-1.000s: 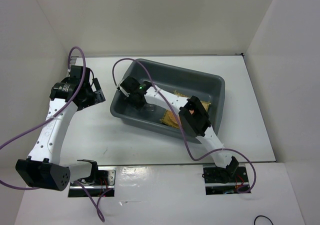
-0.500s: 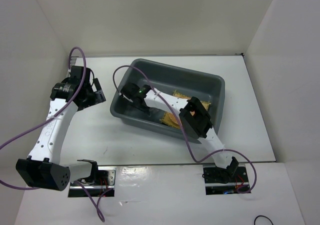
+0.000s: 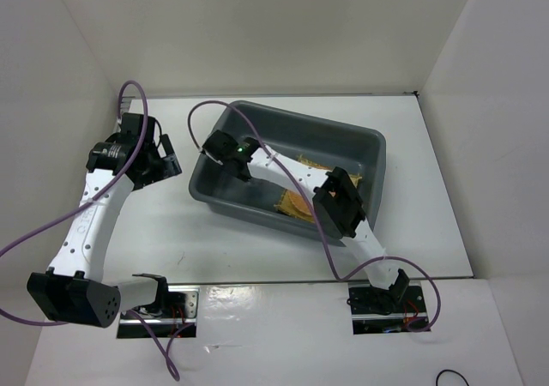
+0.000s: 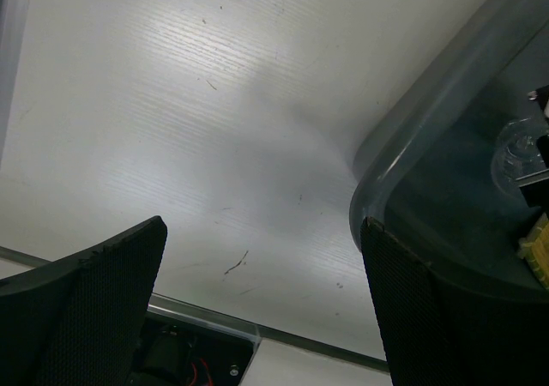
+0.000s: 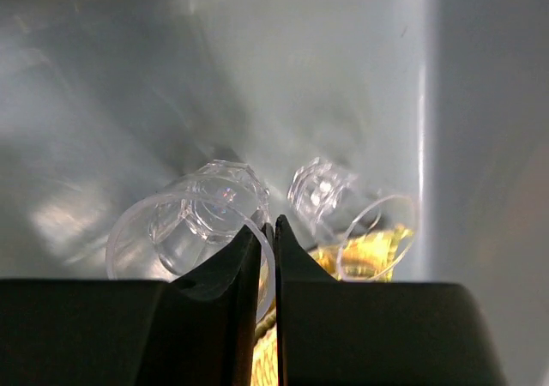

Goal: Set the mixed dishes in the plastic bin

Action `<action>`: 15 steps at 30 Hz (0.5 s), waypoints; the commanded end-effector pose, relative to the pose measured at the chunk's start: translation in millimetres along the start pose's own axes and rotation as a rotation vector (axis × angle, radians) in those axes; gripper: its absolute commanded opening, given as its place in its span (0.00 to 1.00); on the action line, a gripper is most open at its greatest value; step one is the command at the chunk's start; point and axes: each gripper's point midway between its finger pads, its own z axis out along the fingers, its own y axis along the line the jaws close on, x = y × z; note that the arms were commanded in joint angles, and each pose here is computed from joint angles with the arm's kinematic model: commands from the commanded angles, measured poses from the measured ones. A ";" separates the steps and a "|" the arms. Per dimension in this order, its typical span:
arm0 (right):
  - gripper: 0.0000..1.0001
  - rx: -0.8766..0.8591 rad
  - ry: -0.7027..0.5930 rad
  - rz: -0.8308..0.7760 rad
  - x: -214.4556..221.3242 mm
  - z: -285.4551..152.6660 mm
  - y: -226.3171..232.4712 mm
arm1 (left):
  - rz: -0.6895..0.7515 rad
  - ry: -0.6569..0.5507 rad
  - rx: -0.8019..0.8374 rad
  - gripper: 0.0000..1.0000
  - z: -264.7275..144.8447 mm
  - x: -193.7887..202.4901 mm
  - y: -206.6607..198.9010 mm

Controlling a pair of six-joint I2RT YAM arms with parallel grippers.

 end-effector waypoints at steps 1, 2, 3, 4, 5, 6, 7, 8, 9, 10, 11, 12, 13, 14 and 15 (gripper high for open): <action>0.01 -0.019 -0.170 0.083 -49.2 -40.8 -13.8 | 0.009 -0.021 0.012 1.00 -2.9 -3.3 0.8; 0.01 -0.017 -0.178 0.087 -51.3 -40.9 -14.3 | 0.009 -0.021 0.012 1.00 -2.9 -3.3 0.8; 0.00 -0.015 -0.186 0.090 -53.8 -42.9 -16.0 | 0.007 -0.029 0.016 1.00 -2.6 -5.3 -0.3; 0.00 -0.018 -0.174 0.085 -50.1 -39.9 -13.5 | 0.009 -0.021 0.012 1.00 -0.7 -2.6 0.6; 0.00 -0.018 -0.156 0.085 -43.6 -32.7 -13.9 | 0.009 -0.021 0.012 1.00 -0.7 -2.6 0.6; 0.00 -0.033 -0.148 0.087 -39.8 -28.6 -13.3 | 0.009 -0.021 0.012 1.00 -0.7 -2.6 0.6; 0.00 -0.055 -0.141 0.091 -37.3 -22.2 -12.3 | 0.009 -0.021 0.012 1.00 -0.7 -2.6 0.6; 0.00 -0.122 -0.114 0.097 -27.6 -8.6 -8.2 | 0.009 -0.021 0.012 1.00 -0.7 -2.6 0.6; 0.00 -0.155 -0.102 0.101 -22.9 -2.8 -5.8 | 0.009 -0.021 0.012 1.00 -0.7 -2.6 0.6; 0.00 -0.177 -0.096 0.107 -20.1 2.9 -4.8 | 0.009 -0.021 0.012 1.00 -0.7 -2.6 0.6; 0.00 -0.218 -0.096 0.112 -18.3 3.6 -2.0 | 0.009 -0.021 0.012 1.00 -0.7 -2.6 0.6; 0.00 -0.235 -0.075 0.107 -10.7 16.4 -2.5 | 0.009 -0.021 0.012 1.00 -0.7 -2.6 0.6; 0.00 -0.257 -0.087 0.106 -12.6 14.4 -6.5 | 0.009 -0.021 0.012 1.00 -0.7 -2.6 0.6; 0.00 -0.313 -0.104 0.116 -16.9 15.9 -2.1 | 0.009 -0.021 0.012 1.00 -0.7 -2.6 0.6; 0.00 -0.338 -0.087 0.120 -9.8 23.9 -4.8 | 0.009 -0.021 0.012 1.00 -0.7 -2.6 0.6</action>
